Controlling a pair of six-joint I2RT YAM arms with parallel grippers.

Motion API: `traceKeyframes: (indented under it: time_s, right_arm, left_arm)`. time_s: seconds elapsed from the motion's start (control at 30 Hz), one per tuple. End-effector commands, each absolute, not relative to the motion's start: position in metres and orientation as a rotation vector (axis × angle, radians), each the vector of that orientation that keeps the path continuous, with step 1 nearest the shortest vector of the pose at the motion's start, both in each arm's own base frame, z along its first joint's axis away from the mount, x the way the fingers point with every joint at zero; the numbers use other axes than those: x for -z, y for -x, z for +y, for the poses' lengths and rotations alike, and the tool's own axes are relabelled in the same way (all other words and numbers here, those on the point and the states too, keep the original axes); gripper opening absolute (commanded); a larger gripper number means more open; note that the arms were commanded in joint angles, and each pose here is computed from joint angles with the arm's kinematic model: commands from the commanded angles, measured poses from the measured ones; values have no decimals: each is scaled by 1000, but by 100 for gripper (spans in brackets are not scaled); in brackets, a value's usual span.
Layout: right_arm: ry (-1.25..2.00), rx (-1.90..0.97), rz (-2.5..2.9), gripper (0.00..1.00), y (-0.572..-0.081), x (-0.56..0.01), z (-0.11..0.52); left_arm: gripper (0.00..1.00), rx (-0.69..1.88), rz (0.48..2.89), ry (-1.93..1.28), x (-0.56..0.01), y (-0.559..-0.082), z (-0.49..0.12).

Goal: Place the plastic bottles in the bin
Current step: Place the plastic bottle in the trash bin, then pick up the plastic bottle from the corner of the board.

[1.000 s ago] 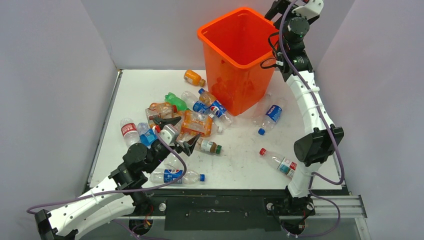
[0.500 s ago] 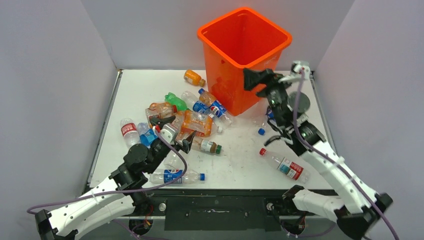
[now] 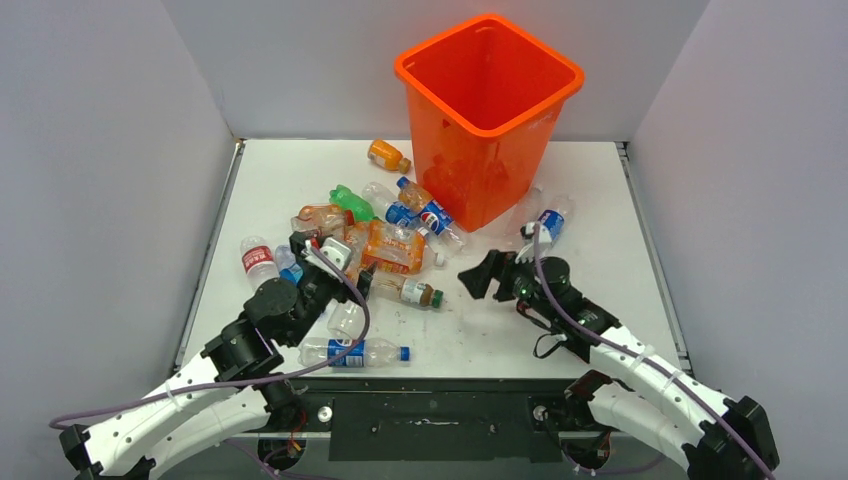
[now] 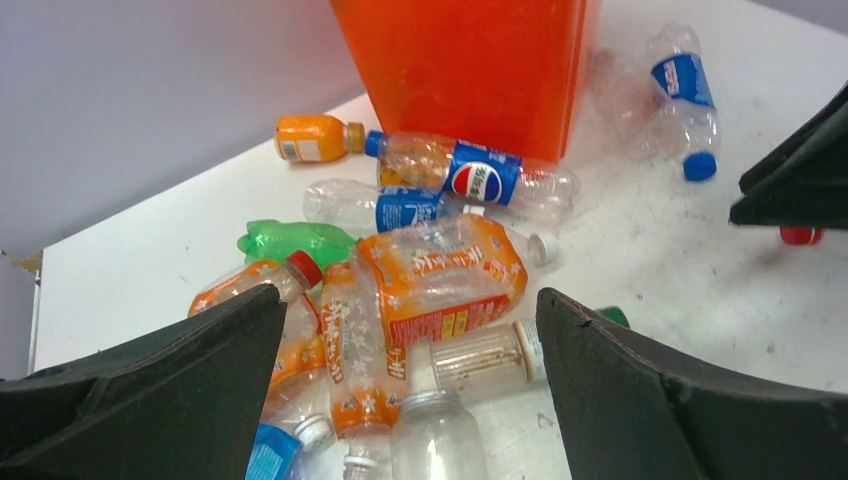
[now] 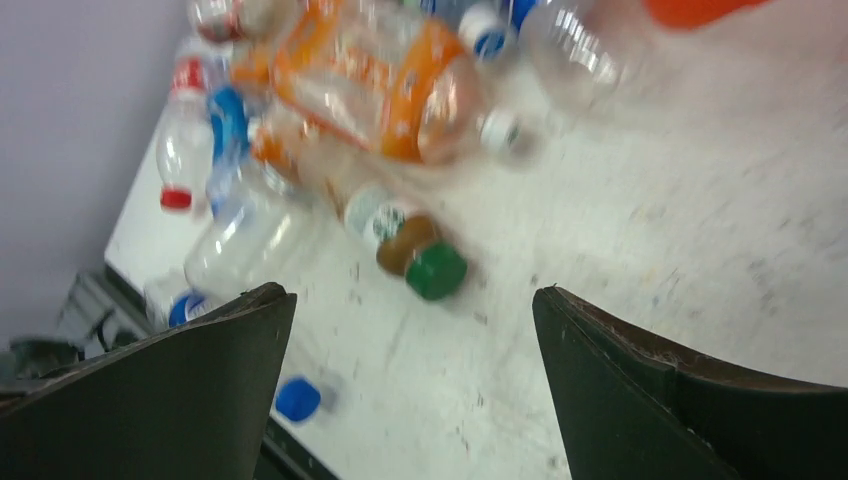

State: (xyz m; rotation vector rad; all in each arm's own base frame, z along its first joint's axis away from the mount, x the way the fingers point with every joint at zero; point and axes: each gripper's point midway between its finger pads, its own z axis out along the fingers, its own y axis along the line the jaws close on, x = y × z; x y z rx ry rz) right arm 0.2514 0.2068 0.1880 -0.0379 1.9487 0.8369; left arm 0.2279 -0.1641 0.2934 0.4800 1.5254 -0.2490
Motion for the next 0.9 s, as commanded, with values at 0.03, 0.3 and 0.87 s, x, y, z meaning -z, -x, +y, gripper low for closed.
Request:
traceKeyframes:
  time_s: [0.03,0.3,0.87]
  right_arm:
    - [300,-1027,2002,95,-197,-153,251]
    - [822,-969,1941,94,-105,-115,316]
    - [1052,-731,1747,91,-123,-86,383]
  left_arm:
    - [96,298,1560,-567,-275,-220,-176]
    - [96,319,1533,-583,-272,-218,-180]
    - [96,340,1529,-630,-263,-214,-191]
